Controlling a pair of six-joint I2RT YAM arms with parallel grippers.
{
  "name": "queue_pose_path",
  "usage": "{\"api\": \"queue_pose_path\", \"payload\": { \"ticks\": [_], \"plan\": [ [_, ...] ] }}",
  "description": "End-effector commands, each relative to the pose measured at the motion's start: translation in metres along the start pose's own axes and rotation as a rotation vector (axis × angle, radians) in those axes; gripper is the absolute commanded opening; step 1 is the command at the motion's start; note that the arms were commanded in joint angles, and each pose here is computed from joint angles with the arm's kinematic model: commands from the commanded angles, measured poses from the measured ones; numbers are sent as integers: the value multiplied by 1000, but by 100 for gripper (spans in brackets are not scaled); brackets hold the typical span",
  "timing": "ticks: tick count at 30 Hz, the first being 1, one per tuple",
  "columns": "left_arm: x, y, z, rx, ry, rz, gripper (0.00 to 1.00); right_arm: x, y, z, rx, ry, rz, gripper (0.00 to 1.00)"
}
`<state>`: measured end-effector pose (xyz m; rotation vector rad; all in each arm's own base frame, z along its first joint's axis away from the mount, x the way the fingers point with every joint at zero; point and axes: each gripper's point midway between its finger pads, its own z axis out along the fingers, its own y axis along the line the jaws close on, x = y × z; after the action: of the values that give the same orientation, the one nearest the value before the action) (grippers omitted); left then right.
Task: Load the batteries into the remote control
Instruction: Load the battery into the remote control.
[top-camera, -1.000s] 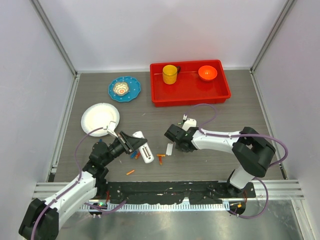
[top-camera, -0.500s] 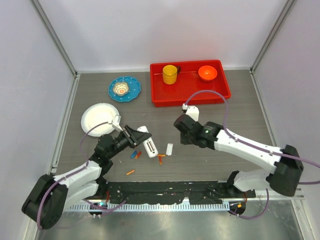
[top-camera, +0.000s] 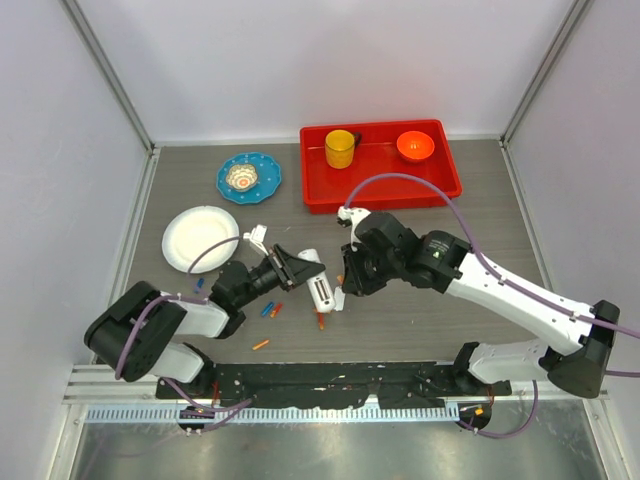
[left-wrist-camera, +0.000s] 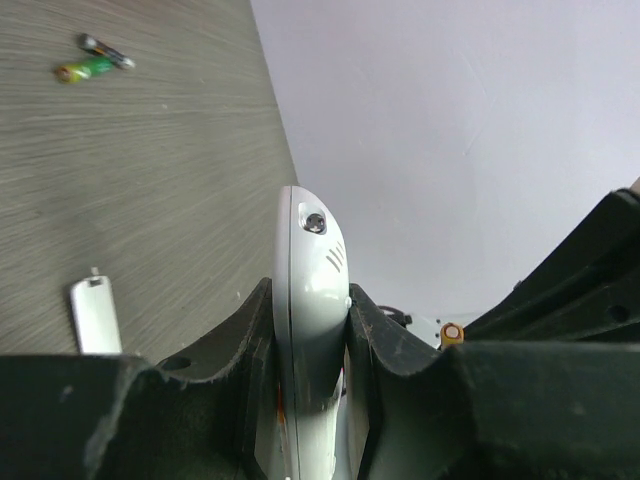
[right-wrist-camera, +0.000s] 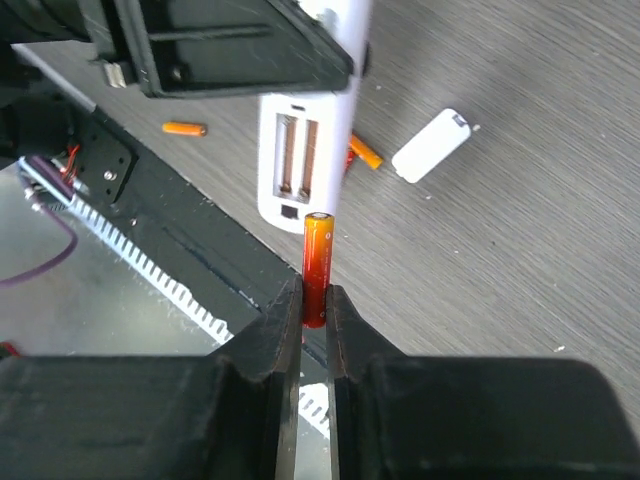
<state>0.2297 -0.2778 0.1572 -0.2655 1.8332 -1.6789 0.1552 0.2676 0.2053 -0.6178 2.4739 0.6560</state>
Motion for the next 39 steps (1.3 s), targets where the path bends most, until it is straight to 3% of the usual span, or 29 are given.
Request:
{"api": "queue_pose_path", "payload": {
  "ticks": [1, 12, 30, 39],
  "plan": [
    [-15, -90, 0, 352, -82, 172, 0, -1, 23, -10, -99, 63, -83, 1],
    [-15, -92, -8, 358, -101, 189, 0, 5, 46, 13, -152, 137, -87, 1],
    [-17, -98, -13, 368, -113, 148, 0, -16, 40, 34, -78, 24, -16, 1],
    [-17, -96, -12, 363, -115, 141, 0, -10, 40, 44, -82, 46, -3, 1]
  ]
}}
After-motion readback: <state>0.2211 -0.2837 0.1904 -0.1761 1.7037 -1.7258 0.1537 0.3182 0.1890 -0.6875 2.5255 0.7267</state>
